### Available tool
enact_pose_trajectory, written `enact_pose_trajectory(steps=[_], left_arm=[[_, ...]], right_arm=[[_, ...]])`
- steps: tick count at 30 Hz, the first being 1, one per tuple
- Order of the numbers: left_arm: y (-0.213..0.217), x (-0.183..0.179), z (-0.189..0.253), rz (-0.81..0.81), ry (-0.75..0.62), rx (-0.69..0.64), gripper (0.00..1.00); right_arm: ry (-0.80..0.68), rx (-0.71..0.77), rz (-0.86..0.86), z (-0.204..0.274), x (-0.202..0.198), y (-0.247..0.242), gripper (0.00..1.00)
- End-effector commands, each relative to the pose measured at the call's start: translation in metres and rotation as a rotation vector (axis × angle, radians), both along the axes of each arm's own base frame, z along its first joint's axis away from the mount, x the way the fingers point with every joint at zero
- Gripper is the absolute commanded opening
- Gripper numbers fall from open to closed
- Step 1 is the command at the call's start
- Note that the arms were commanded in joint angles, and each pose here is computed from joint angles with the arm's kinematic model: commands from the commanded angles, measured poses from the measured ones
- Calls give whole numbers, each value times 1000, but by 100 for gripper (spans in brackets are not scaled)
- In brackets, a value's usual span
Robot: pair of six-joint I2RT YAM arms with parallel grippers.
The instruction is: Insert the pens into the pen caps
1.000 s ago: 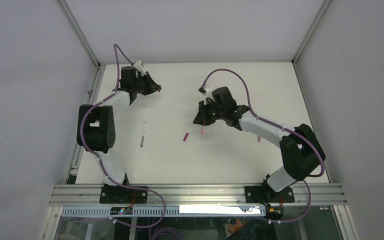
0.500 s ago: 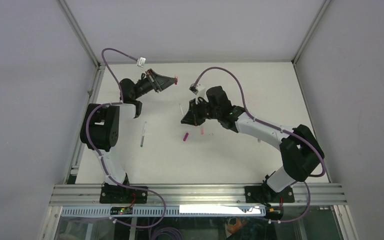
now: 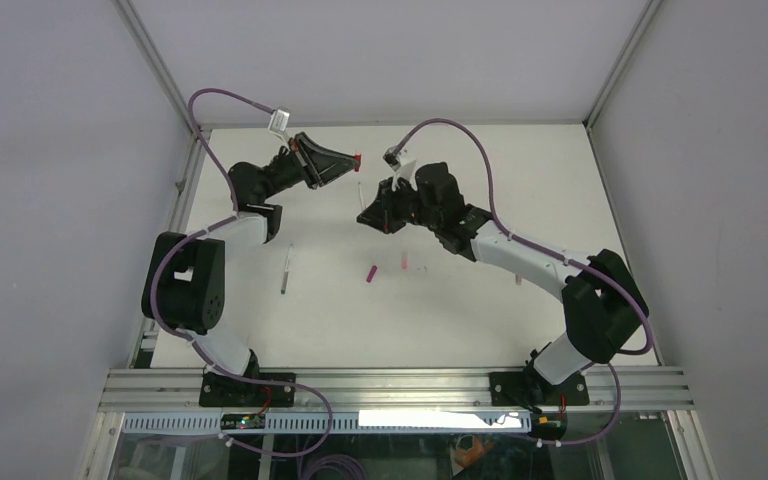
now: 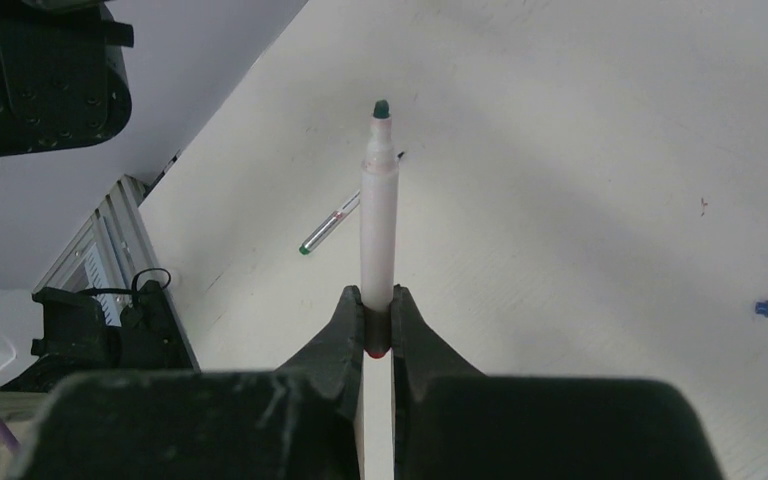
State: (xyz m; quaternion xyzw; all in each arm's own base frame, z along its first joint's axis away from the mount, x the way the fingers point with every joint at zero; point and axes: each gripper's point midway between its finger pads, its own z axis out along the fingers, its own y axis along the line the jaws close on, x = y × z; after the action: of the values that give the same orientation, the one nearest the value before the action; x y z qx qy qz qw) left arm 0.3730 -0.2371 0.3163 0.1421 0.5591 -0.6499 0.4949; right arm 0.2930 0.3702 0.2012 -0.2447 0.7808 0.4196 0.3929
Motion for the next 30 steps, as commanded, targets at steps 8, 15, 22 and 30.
enact_pose_trajectory(steps=[8, 15, 22, 30], left_arm=[[7, -30, 40, 7, -189, -53, 0], [7, -29, 40, 9, -184, -58, 0], [6, -32, 46, 5, -196, -62, 0], [6, -29, 44, 9, -190, -64, 0]], right_arm=[[-149, 232, -69, 71, 10, 2, 0], [-134, 252, -41, 75, 7, 8, 0], [-114, 254, -19, 71, 4, 15, 0], [-89, 240, 19, 63, -1, 25, 0]])
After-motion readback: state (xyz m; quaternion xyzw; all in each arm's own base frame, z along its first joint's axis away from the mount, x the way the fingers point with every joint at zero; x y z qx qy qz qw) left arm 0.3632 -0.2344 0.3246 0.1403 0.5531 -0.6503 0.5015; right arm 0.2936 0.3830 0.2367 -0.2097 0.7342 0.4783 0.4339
